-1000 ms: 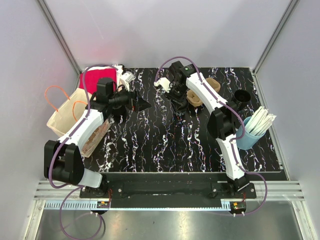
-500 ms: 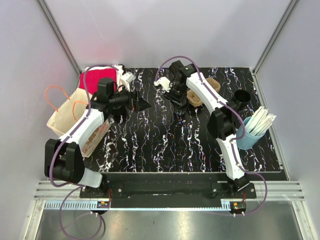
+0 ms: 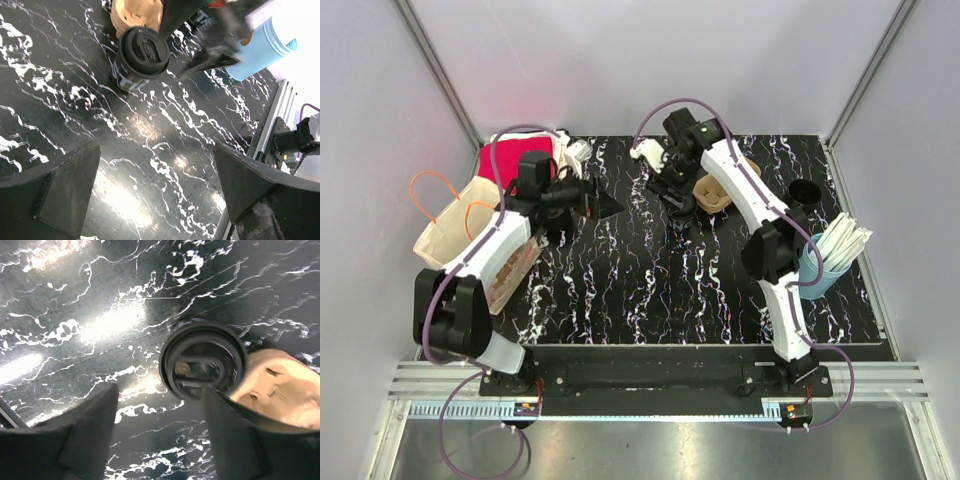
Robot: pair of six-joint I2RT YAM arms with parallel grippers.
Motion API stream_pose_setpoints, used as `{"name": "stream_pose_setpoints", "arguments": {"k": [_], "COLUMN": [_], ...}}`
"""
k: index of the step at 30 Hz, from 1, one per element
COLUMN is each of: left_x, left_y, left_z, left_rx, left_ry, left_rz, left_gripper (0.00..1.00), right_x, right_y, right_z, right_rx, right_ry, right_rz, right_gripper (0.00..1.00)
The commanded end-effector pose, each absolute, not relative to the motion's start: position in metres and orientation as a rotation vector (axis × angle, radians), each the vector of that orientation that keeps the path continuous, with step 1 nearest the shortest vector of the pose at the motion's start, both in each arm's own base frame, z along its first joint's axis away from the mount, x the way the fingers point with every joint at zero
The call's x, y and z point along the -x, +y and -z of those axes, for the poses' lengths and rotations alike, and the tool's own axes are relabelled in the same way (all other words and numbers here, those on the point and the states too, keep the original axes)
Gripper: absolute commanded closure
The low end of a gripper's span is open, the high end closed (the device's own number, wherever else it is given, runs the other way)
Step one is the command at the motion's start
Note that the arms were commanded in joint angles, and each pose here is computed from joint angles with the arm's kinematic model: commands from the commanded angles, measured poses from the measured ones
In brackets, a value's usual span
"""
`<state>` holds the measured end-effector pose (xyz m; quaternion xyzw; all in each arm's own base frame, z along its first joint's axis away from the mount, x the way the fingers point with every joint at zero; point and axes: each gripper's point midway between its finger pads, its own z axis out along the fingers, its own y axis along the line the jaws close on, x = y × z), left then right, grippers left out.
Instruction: Pack the takeout coffee
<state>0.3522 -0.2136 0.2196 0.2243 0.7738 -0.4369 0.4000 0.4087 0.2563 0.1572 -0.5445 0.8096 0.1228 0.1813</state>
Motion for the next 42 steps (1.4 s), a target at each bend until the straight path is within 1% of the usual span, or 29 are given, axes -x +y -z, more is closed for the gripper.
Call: {"name": "stream_pose_setpoints", "arguments": {"k": [1, 2, 3, 4, 5, 6, 7, 8, 9, 10, 12, 14, 15, 16, 17, 18, 19, 20, 21, 22, 24, 25, 28, 34, 42], "left_x": [-0.367, -0.372, -0.373, -0.382, -0.385, -0.389, -0.401, -0.404, -0.409, -0.421, -0.425, -0.437, -0.443, -0.449, -0.452, -0.459, -0.463, -0.467, -0.472, -0.475, -0.479, -0.482, -0.487, -0.485, -0.476], "left_y": [-0.23, -0.234, -0.239, -0.245, -0.251, -0.255, -0.262, -0.27, -0.275, -0.283, -0.3, -0.314, -0.319, -0.323, -0.327, -0.33, -0.333, -0.335, -0.337, -0.34, -0.345, -0.346, -0.351, -0.357, -0.359], "left_z": [-0.247, -0.24, -0.236, -0.237, -0.234, -0.232, -0.227, -0.225, -0.223, -0.218, -0.214, -0.206, -0.211, -0.197, -0.194, -0.198, -0.183, -0.181, -0.185, -0.172, -0.172, -0.16, -0.151, -0.129, -0.125], "left_rx": [-0.667, -0.679, -0.694, -0.703, -0.705, -0.698, -0.693, -0.682, -0.678, -0.673, -0.675, -0.676, -0.678, -0.67, -0.663, -0.66, -0.644, -0.63, -0.629, -0.619, -0.621, -0.617, -0.623, -0.633, -0.64], "left_ry": [1.893, 1.912, 1.929, 1.929, 1.942, 1.955, 1.967, 1.984, 1.992, 2.003, 2.02, 2.032, 2.019, 2.045, 2.052, 2.042, 2.073, 2.082, 2.073, 2.102, 2.106, 2.127, 2.143, 2.186, 2.195], "left_rz": [1.112, 1.112, 1.105, 1.105, 1.116, 1.127, 1.141, 1.164, 1.18, 1.198, 1.233, 1.232, 1.222, 1.22, 1.229, 1.229, 1.238, 1.251, 1.253, 1.261, 1.269, 1.273, 1.279, 1.305, 1.372], "left_gripper": [0.01, 0.01, 0.01, 0.01, 0.01, 0.01, 0.01, 0.01, 0.01, 0.01, 0.01, 0.01, 0.01, 0.01, 0.01, 0.01, 0.01, 0.01, 0.01, 0.01, 0.01, 0.01, 0.01, 0.01, 0.01], "right_x": [-0.398, -0.396, -0.399, -0.393, -0.395, -0.404, -0.399, -0.401, -0.405, -0.402, -0.403, -0.401, -0.404, -0.405, -0.407, -0.412, -0.412, -0.414, -0.418, -0.419, -0.425, -0.426, -0.429, -0.427, -0.423], "right_y": [0.236, 0.231, 0.225, 0.219, 0.213, 0.207, 0.198, 0.194, 0.19, 0.181, 0.174, 0.167, 0.167, 0.163, 0.162, 0.162, 0.164, 0.161, 0.162, 0.164, 0.165, 0.166, 0.167, 0.171, 0.174], "right_z": [-0.242, -0.237, -0.255, -0.241, -0.242, -0.263, -0.243, -0.242, -0.256, -0.243, -0.247, -0.238, -0.242, -0.238, -0.239, -0.241, -0.24, -0.24, -0.238, -0.239, -0.234, -0.232, -0.224, -0.217, -0.207], "right_rx": [1.349, 1.324, 1.247, 1.233, 1.192, 1.093, 1.069, 1.028, 0.99, 0.972, 0.929, 0.885, 0.866, 0.844, 0.81, 0.788, 0.777, 0.744, 0.736, 0.734, 0.717, 0.714, 0.702, 0.704, 0.695], "right_ry": [2.213, 2.243, 2.207, 2.248, 2.245, 2.175, 2.225, 2.221, 2.159, 2.188, 2.165, 2.189, 2.167, 2.172, 2.171, 2.151, 2.147, 2.153, 2.148, 2.142, 2.148, 2.151, 2.161, 2.168, 2.185], "right_rz": [-0.301, -0.311, -0.309, -0.331, -0.329, -0.317, -0.315, -0.31, -0.3, -0.309, -0.32, -0.354, -0.361, -0.387, -0.407, -0.423, -0.462, -0.485, -0.502, -0.531, -0.55, -0.561, -0.586, -0.632, -0.675], "right_gripper": [0.2, 0.13, 0.0, 0.0, 0.0, 0.0, 0.0, 0.0, 0.0, 0.0, 0.0, 0.0, 0.0, 0.0, 0.0, 0.01, 0.02, 0.04, 0.05, 0.06, 0.08, 0.08, 0.09, 0.1, 0.14]}}
